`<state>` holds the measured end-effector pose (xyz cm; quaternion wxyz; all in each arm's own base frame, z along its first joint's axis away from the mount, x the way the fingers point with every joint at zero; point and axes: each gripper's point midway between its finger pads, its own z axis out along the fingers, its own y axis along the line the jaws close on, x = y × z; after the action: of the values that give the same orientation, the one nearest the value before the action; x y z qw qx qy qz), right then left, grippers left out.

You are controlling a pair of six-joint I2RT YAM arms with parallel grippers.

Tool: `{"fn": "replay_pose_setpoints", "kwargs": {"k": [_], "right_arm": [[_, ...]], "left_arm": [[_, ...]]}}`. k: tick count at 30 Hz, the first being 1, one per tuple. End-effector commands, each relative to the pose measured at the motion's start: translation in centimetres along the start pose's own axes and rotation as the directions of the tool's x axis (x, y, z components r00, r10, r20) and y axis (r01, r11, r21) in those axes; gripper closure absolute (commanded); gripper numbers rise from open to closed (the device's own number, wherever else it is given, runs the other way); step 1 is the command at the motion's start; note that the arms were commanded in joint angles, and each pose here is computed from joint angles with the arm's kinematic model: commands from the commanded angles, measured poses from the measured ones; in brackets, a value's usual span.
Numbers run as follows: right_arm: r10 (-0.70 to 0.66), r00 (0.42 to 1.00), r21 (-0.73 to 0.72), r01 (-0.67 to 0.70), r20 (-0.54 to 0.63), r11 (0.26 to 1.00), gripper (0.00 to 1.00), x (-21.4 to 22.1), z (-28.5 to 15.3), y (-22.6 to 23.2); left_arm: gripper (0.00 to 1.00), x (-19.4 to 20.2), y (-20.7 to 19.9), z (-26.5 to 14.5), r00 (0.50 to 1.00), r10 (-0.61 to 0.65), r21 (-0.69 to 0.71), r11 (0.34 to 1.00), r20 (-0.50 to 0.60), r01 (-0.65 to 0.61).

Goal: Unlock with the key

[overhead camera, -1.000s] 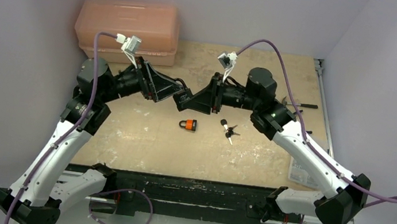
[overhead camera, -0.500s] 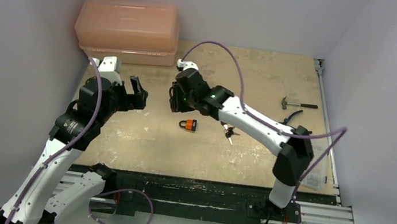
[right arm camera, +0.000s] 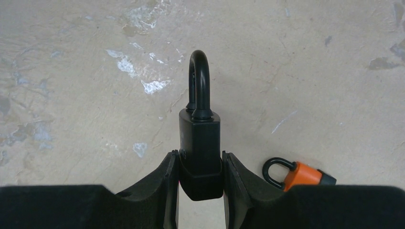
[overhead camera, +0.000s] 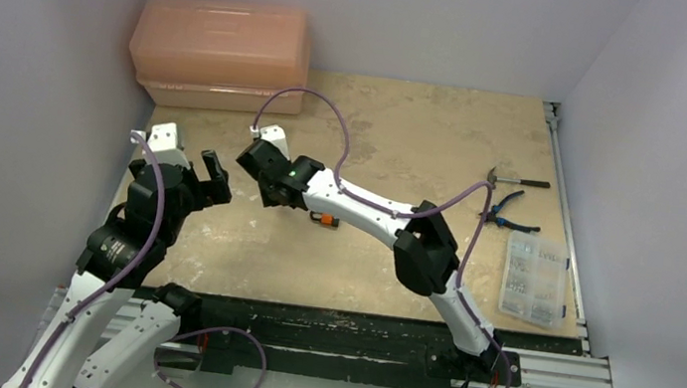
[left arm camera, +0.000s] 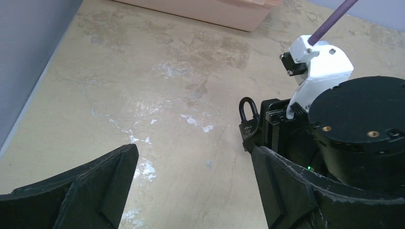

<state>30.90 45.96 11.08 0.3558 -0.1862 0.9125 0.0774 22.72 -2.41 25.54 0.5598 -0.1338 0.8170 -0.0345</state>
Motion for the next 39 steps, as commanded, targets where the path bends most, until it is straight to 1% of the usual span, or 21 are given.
{"fn": "replay_pose_setpoints", "kwargs": {"k": [1,3,13,15,18,19,22,25,26,31,35,39], "right_arm": [[0.023,0.992,0.025,-0.026,0.125,0.999,1.00,-4.1,-1.2,0.7],[-0.008,0.993,0.051,0.002,0.116,0.999,1.00,-3.4,-0.1,0.8],[-0.056,0.996,0.068,0.051,0.072,0.996,1.00,-1.3,2.9,1.4],[-0.070,0.996,0.072,0.066,0.050,0.995,0.94,-0.7,3.6,1.5],[-0.076,0.996,0.065,0.073,0.036,0.995,0.80,-0.3,3.8,1.6],[-0.076,0.997,0.062,0.074,0.034,0.995,0.75,-0.2,3.8,1.7],[-0.073,0.997,0.057,0.071,0.038,0.996,0.65,-0.3,3.7,1.8],[-0.072,0.996,0.054,0.070,0.043,0.996,0.50,-0.6,3.5,1.8],[-0.072,0.996,0.053,0.070,0.045,0.996,0.47,-0.6,3.5,1.8],[-0.065,0.996,0.035,0.063,0.061,0.997,0.41,-1.5,2.7,2.1],[-0.049,0.996,-0.012,0.050,0.076,0.999,0.36,-2.5,1.8,2.9],[-0.022,0.995,-0.055,0.027,0.094,0.998,0.34,-3.8,0.3,3.4]], "left_arm": [[0.02,-1.0,0.8,0.0,0.997,-0.036,-0.045,0.998,0.066,0.039],[0.02,-1.1,0.9,-0.1,0.997,-0.038,-0.047,0.998,0.069,0.041],[0.03,-1.1,1.3,0.0,0.996,-0.035,-0.065,0.997,0.077,0.040],[0.03,-1.1,1.3,0.0,0.996,-0.035,-0.067,0.997,0.077,0.040],[0.03,-1.1,1.4,0.0,0.996,-0.036,-0.069,0.997,0.079,0.042],[0.03,-1.1,1.4,0.0,0.996,-0.038,-0.069,0.997,0.080,0.044],[0.03,-1.2,1.4,0.0,0.996,-0.038,-0.068,0.997,0.082,0.043],[0.03,-1.2,1.5,0.0,0.996,-0.038,-0.069,0.997,0.083,0.043],[0.03,-1.1,1.5,-0.1,0.996,-0.037,-0.069,0.997,0.082,0.043],[0.03,-1.2,1.5,-0.1,0.996,-0.037,-0.064,0.997,0.086,0.043],[0.03,-1.3,1.5,-0.2,0.995,-0.040,-0.065,0.997,0.091,0.046],[0.03,-1.3,1.5,-0.1,0.995,-0.038,-0.064,0.997,0.092,0.044]]}}
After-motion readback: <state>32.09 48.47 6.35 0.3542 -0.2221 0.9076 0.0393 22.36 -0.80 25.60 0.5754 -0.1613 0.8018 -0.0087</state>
